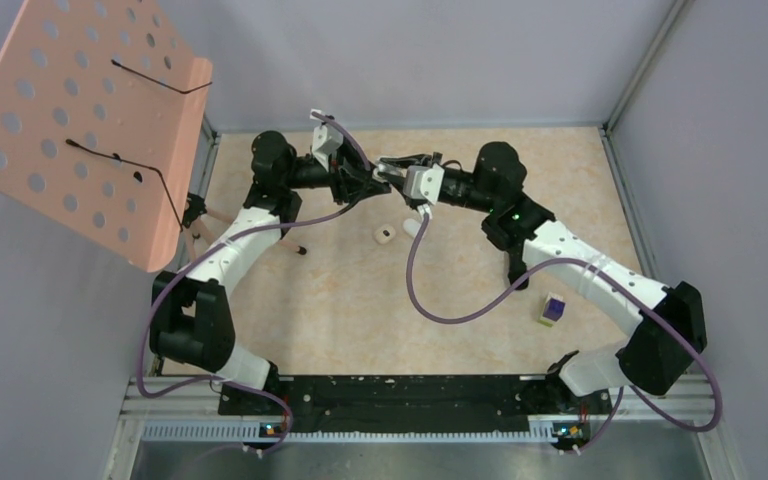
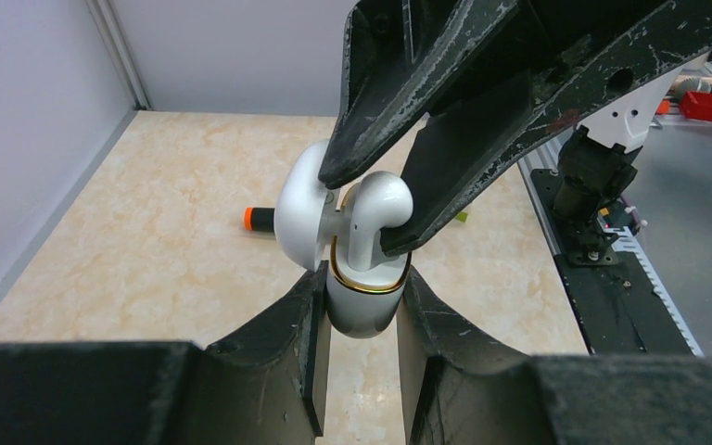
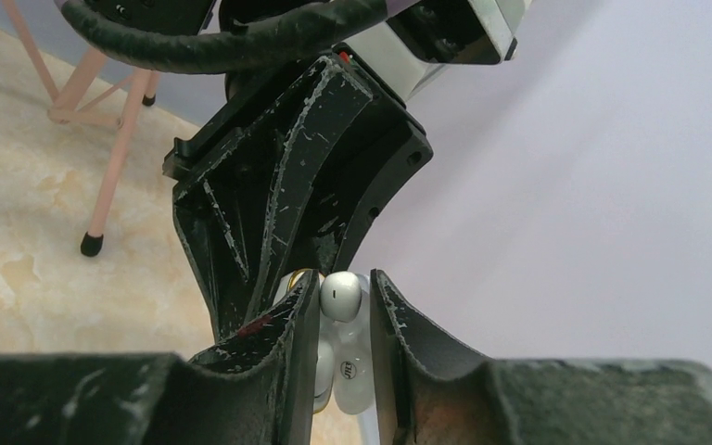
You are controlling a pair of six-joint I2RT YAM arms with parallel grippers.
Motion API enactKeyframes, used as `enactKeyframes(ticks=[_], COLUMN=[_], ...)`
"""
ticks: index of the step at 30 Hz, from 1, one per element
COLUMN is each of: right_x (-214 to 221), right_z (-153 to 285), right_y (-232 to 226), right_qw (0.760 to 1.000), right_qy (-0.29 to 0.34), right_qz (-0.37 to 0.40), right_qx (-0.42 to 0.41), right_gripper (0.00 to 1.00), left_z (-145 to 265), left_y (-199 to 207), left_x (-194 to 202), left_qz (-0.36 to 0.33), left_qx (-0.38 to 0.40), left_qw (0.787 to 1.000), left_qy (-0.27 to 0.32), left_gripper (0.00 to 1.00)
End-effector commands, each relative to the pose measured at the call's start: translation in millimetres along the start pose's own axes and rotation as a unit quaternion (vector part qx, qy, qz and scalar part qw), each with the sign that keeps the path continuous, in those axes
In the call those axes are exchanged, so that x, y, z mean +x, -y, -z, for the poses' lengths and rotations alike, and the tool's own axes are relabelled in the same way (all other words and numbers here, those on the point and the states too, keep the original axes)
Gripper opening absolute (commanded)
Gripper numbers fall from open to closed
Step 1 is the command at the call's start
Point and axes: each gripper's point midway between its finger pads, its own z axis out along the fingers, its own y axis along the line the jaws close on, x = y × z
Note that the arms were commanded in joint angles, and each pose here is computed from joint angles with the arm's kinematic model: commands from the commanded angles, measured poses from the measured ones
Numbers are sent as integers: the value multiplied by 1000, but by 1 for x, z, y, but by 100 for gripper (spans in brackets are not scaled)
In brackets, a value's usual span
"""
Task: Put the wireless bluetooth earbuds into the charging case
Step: Place the earbud in the charging case.
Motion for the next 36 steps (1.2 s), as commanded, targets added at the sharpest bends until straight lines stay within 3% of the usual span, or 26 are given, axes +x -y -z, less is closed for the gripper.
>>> enactKeyframes(ticks=[1, 7, 14, 19, 28, 36], right_x=[2, 2, -12, -12, 21, 7], right_z=[-1, -2, -1, 5, 1, 18], right_y=[-1, -6, 0, -3, -22, -1], right_qw=[1000, 999, 996, 986, 953, 966], right_qy=[-21, -24, -25, -47, -123, -132], right_qz=[-14, -29, -67, -142, -245, -208], right_qx=[-16, -33, -45, -74, -128, -82], right_gripper=[30, 37, 59, 75, 75, 74], left_z=[1, 1, 0, 0, 0, 9], left_y=[19, 18, 14, 10, 3, -44], left_x=[-26, -24, -19, -16, -20, 10], left_qz=[-65, -63, -54, -50, -50, 53], left_qx=[20, 22, 14, 8, -8, -119], left_qw=[998, 998, 998, 999, 999, 991], left_qy=[12, 11, 9, 6, 10, -11], left_gripper=[0, 0, 0, 0, 0, 0])
